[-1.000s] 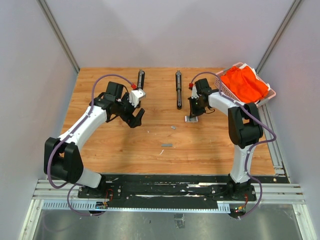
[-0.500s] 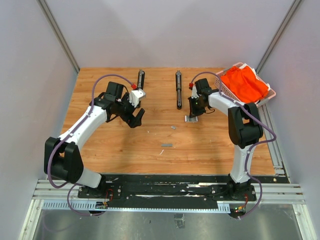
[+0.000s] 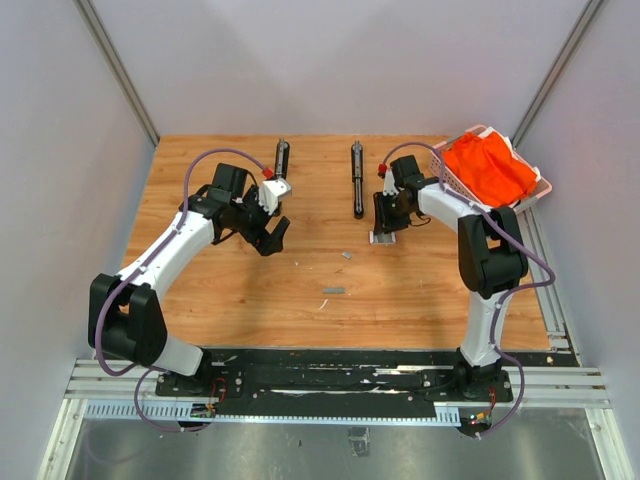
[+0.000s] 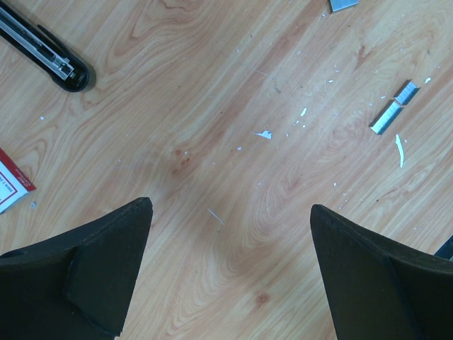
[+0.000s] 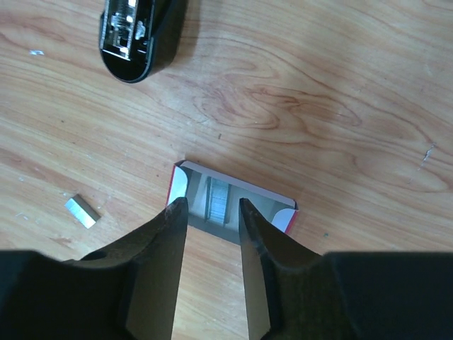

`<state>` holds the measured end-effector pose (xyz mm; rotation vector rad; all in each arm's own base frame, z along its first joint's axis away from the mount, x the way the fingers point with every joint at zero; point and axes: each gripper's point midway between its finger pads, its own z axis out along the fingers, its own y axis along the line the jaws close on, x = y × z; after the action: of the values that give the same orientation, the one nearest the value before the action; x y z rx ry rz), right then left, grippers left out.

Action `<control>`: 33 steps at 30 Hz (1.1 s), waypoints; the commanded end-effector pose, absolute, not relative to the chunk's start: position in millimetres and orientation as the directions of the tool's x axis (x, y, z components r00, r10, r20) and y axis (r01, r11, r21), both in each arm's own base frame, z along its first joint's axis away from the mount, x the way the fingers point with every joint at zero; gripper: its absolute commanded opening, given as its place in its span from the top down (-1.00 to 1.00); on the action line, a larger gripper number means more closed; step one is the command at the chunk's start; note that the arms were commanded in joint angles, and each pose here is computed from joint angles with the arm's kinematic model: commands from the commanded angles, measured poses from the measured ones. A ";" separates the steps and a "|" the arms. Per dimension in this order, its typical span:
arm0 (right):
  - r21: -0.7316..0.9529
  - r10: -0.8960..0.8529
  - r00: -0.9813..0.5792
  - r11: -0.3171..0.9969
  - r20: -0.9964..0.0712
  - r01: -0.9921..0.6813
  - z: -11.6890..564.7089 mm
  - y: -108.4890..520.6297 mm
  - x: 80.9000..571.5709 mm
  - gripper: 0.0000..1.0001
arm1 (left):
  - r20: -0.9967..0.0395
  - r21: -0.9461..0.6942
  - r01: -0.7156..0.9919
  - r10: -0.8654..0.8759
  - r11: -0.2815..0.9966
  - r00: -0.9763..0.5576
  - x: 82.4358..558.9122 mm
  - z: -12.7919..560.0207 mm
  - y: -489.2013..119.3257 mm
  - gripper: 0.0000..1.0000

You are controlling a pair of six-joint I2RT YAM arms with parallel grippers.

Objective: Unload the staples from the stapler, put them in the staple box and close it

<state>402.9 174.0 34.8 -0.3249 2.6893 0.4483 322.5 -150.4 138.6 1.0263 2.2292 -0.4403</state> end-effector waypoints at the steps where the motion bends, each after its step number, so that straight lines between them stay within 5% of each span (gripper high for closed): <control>1: 0.294 -0.137 -0.886 0.911 -0.443 -0.287 58.4 174.5 403.6 0.21 | -0.682 -0.044 0.773 0.547 0.632 -0.486 324.5 136.0 -152.6 -0.96; 13: 0.284 -0.148 -0.886 0.913 -0.440 -0.294 55.6 181.9 400.2 -0.32 | -0.682 -0.046 0.773 0.546 0.632 -0.487 324.7 136.1 -153.1 -0.96; 33: 0.200 -0.230 -0.877 0.920 -0.421 -0.337 36.6 190.3 392.0 -0.26 | -0.684 -0.048 0.776 0.546 0.629 -0.484 324.0 136.3 -153.7 -0.96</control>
<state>397.3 191.2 44.2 -0.3858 2.6598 0.4141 322.5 -150.4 138.6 1.0264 2.2291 -0.4408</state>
